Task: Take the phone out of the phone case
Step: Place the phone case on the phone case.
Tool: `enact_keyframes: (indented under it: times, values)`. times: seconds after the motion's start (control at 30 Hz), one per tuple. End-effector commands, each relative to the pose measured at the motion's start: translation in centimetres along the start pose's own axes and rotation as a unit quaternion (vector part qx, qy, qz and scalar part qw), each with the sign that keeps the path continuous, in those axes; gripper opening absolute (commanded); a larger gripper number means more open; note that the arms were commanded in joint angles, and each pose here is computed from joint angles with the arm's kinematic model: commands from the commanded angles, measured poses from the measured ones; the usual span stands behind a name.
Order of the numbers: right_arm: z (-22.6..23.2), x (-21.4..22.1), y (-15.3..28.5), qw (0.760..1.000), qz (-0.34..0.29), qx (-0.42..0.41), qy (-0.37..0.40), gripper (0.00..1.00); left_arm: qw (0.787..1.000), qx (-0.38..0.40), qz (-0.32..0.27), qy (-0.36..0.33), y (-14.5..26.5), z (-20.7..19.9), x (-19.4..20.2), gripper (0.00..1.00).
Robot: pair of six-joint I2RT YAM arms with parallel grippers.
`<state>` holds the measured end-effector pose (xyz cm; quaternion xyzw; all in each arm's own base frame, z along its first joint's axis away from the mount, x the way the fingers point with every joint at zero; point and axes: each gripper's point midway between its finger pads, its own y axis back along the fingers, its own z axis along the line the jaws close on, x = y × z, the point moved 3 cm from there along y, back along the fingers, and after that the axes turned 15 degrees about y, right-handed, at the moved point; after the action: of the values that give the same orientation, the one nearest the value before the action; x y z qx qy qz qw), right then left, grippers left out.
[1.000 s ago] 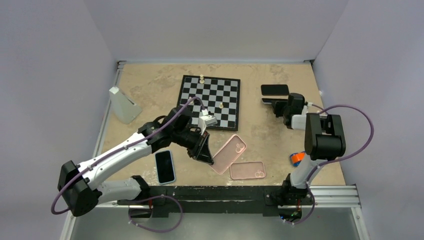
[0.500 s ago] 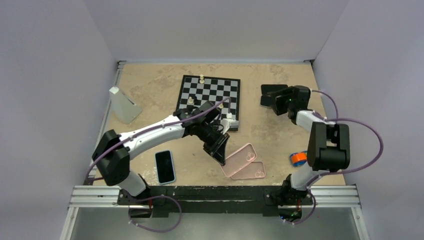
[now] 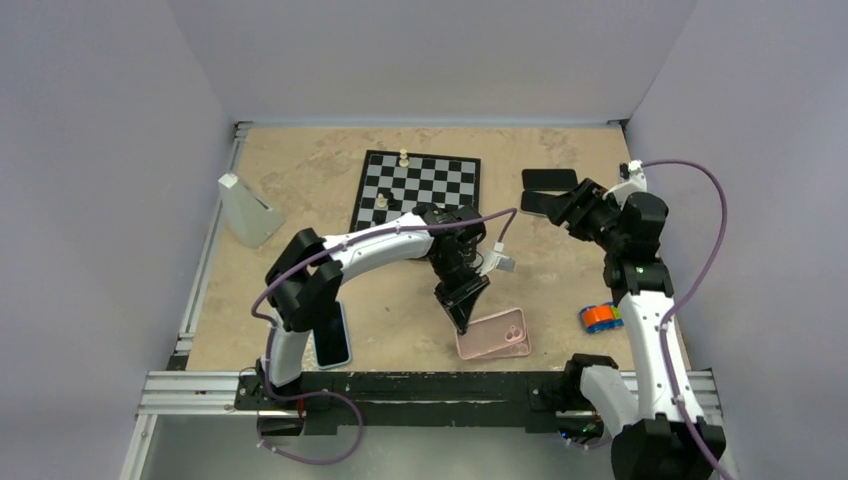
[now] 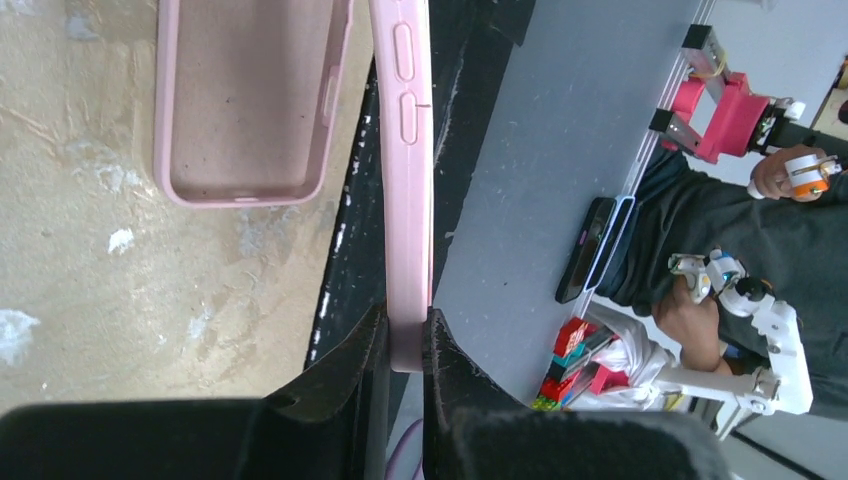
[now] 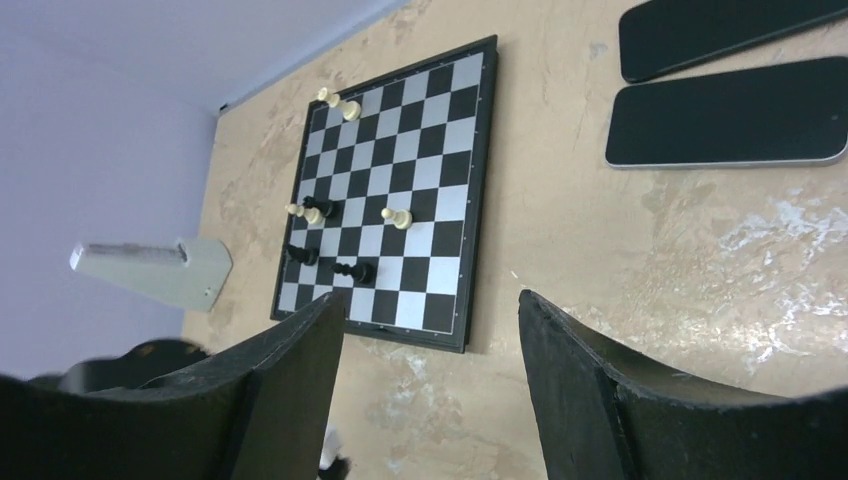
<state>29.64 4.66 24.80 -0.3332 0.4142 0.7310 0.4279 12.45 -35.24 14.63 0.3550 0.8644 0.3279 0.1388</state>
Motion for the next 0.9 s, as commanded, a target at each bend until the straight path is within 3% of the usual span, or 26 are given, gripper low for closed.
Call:
enact_keyframes:
  times: [0.0, 0.73, 0.83, 0.87]
  values:
    - [0.5, 1.5, 2.4, 0.999, 0.018, -0.01, 0.048, 0.68, 0.999, 0.009, 0.039, -0.027, -0.8, -0.5, -0.2, 0.0]
    - [0.5, 5.3, 2.3, 0.998, 0.04, -0.045, 0.015, 0.67, 0.997, -0.022, 0.061, -0.035, -3.9, 1.9, -2.7, 0.02]
    - [0.5, 5.6, 2.4, 0.998, 0.04, -0.046, 0.014, 0.67, 0.997, -0.043, 0.059, -0.031, -3.7, 2.3, -2.7, 0.22]
    - [0.5, 5.7, 2.5, 0.998, 0.04, -0.046, 0.014, 0.67, 0.997, -0.058, 0.053, -0.028, -3.5, 2.6, -2.7, 0.35]
